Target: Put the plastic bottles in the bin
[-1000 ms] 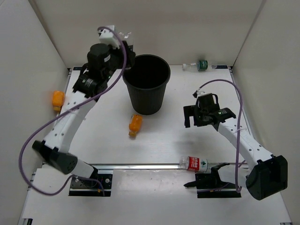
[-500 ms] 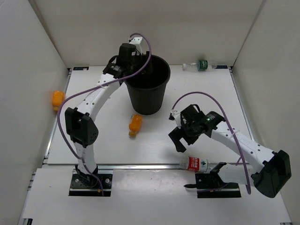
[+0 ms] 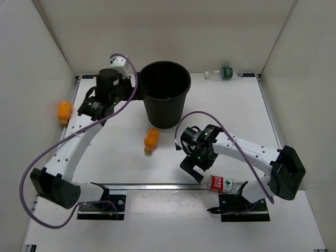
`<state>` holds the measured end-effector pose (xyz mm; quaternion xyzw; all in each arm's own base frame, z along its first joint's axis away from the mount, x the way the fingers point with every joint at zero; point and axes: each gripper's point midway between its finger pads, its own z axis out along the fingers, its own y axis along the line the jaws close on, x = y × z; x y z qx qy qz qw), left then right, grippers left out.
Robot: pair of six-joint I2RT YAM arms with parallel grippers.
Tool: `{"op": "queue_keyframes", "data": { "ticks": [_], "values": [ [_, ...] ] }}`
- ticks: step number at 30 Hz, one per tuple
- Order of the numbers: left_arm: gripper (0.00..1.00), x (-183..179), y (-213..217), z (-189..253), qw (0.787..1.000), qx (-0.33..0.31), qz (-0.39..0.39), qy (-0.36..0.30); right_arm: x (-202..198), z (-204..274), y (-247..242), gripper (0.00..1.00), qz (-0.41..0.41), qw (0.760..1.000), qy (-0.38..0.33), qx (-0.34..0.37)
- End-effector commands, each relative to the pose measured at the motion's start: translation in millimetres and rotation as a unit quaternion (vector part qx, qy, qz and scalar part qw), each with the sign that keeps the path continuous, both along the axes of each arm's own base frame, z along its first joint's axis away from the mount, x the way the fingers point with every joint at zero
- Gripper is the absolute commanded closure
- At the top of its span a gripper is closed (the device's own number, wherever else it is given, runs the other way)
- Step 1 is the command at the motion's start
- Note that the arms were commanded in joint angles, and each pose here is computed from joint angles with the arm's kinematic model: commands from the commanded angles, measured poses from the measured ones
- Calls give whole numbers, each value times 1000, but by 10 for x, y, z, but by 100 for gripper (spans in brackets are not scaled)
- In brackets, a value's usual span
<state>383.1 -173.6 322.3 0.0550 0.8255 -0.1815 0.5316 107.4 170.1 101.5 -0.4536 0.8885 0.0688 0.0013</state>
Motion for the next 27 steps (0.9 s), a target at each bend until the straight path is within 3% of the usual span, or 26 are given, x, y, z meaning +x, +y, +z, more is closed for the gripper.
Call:
{"op": "queue_keyframes", "data": {
  "ticks": [1,5,12,16,19,23,27],
  "values": [
    [1,-141,366,29,999,17,49,-11,-64,-59,26,1,25,1000,13,-12],
    [1,-253,645,79,996,25,87,-19,-100,-110,48,1,35,999,18,-20],
    [1,-323,712,-88,994,37,101,1,-290,-332,72,1,108,990,33,-79],
    [1,-310,762,-173,993,40,113,8,-172,-297,16,1,91,992,4,-93],
    [2,-321,801,-215,992,39,124,10,16,-390,-143,1,106,982,-46,-148],
    [2,-299,815,-200,992,36,124,8,-19,-413,-133,1,127,980,-39,-147],
    [2,-274,879,-186,990,37,134,3,-292,-508,-376,1,157,974,32,-160]
  ]
}}
